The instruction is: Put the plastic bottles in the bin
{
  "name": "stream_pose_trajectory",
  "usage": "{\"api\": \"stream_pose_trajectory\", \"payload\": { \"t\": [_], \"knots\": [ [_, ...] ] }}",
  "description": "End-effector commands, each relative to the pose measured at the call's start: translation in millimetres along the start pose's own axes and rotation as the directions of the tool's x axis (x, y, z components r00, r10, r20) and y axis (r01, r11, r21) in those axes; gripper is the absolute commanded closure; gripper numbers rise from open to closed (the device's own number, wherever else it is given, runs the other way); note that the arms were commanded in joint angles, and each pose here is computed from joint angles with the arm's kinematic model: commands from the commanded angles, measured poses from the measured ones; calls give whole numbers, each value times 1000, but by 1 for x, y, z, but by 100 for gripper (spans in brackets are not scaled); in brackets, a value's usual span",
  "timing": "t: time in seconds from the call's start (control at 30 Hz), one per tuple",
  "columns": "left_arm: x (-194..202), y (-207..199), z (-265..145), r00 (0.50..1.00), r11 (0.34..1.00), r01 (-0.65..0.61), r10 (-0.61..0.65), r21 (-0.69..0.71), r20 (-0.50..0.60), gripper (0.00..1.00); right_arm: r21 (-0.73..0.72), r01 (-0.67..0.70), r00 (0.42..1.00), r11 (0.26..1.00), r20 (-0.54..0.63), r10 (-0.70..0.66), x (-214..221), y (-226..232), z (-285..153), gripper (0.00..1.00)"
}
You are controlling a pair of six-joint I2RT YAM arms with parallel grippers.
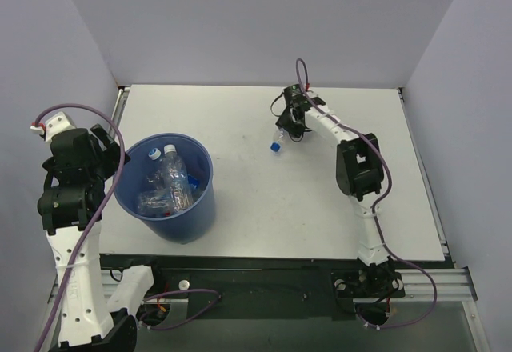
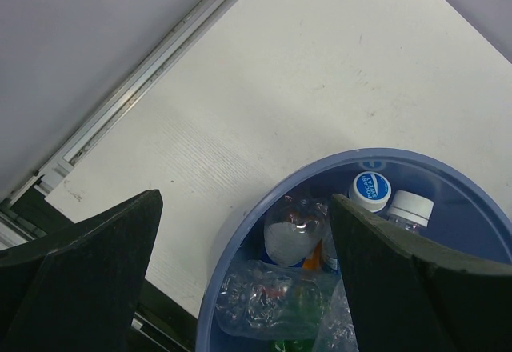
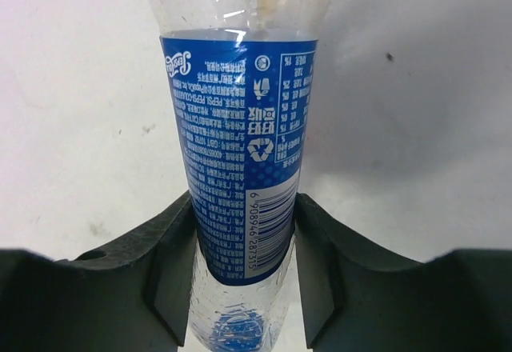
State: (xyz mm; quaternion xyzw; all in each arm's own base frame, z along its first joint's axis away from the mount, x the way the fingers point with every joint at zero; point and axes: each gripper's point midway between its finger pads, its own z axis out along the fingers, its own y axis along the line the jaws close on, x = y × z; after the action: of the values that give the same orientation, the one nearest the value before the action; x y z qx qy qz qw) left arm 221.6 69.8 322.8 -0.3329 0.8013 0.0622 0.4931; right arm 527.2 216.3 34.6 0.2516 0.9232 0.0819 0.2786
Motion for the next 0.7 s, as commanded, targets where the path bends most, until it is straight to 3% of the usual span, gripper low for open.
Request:
{"api": "stream_pose_trajectory", "payload": {
  "t": [0.0, 0.07, 0.17, 0.3, 0.4, 0.53, 0.67],
  "knots": [
    [-15, 0, -10, 999, 1000, 24, -24, 8, 49, 3, -197, -24, 983, 980, 173, 58, -62, 33, -98, 71],
    [-14, 0, -9, 999, 1000, 21, -21, 6, 46, 3, -309, -31, 974, 951, 202, 98, -75, 49, -136, 71],
    [-13, 1, -8, 999, 1000, 22, -23, 3, 45, 3, -529, 22, 953, 848, 267, 142, -95, 86, -224, 72],
    [-14, 2, -8, 998, 1000, 23, -23, -5, 50, 3, -671, 242, 891, 701, 439, 113, -92, 124, -333, 72],
    [-14, 3, -7, 998, 1000, 22, -21, -10, 51, 3, -730, 390, 851, 561, 518, 83, -59, 153, -391, 72],
    [-13, 3, -7, 999, 1000, 21, -21, -9, 49, 3, -806, 446, 862, 388, 503, 55, -16, 181, -433, 72],
    [-12, 4, -9, 998, 1000, 20, -20, -8, 51, 3, -831, 480, 869, 280, 493, -26, 31, 205, -454, 70]
  ]
}}
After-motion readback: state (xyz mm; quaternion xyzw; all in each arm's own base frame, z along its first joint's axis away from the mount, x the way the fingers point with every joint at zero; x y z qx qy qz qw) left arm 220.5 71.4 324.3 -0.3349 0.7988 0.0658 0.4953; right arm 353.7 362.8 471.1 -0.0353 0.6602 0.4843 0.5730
